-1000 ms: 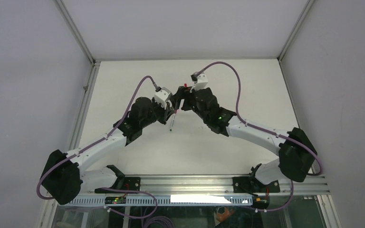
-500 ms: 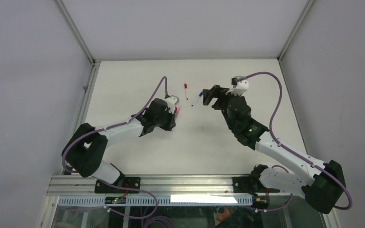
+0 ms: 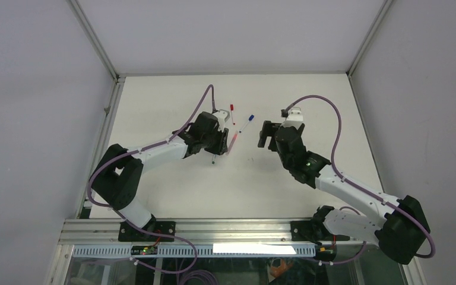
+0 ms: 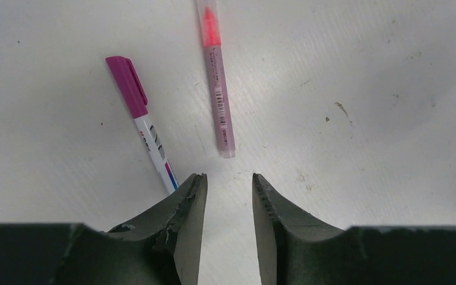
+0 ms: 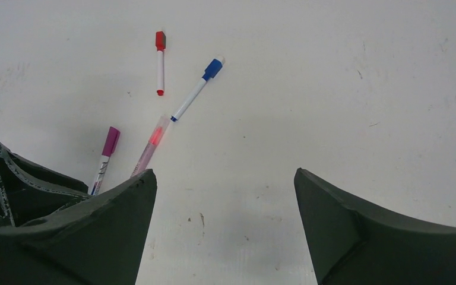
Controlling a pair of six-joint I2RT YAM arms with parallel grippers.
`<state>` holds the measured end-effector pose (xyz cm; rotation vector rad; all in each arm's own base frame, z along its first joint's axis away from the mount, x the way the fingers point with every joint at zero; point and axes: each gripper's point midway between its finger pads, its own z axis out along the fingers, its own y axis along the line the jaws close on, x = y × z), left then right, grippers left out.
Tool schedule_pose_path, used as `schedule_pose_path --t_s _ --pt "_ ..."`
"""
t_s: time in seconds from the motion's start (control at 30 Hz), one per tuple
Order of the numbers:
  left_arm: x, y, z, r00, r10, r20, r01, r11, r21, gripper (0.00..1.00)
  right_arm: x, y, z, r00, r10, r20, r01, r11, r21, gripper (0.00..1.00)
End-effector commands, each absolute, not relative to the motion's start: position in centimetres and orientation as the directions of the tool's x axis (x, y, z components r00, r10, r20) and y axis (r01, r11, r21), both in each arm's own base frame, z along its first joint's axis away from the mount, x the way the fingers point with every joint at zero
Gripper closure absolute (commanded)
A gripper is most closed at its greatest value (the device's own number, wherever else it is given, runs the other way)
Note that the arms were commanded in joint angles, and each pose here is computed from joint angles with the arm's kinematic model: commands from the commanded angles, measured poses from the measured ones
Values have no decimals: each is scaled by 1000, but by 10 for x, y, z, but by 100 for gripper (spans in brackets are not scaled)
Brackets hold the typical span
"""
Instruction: Insert the pens into the pen caps
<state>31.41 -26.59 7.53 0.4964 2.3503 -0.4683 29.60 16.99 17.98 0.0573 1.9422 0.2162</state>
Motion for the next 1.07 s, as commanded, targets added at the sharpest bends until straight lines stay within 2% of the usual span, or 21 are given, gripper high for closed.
schedule_pose_path --t_s 0.0,0.17,0.3,0.33,0.37,0.57,0.7,1.03 --pt "319 -277 92 -689 189 -699 461 859 -222 64 301 164 186 -366 152 -918 -48 982 182 11" --pt "335 -258 133 -577 167 -800 433 893 -126 54 309 164 177 -435 193 -879 -88 963 254 5" --pt "350 -229 163 -451 129 -883 368 928 -53 43 325 154 157 -538 213 -816 -1 967 253 3" --pt "353 -222 163 -438 116 -892 358 932 -55 12 327 155 152 -562 206 -801 9 970 243 3" --pt "359 -215 168 -406 77 -911 348 935 -76 2 329 156 148 -580 198 -790 12 972 235 3" --pt "370 -165 182 -244 -84 -966 250 957 -147 1 338 154 139 -580 171 -797 27 981 191 4" --pt "369 -147 183 -206 -48 -977 202 975 -91 1 338 147 138 -567 172 -806 52 984 173 5" --pt "359 -128 193 -179 -50 -983 176 981 -82 1 348 153 148 -532 192 -825 42 979 200 5"
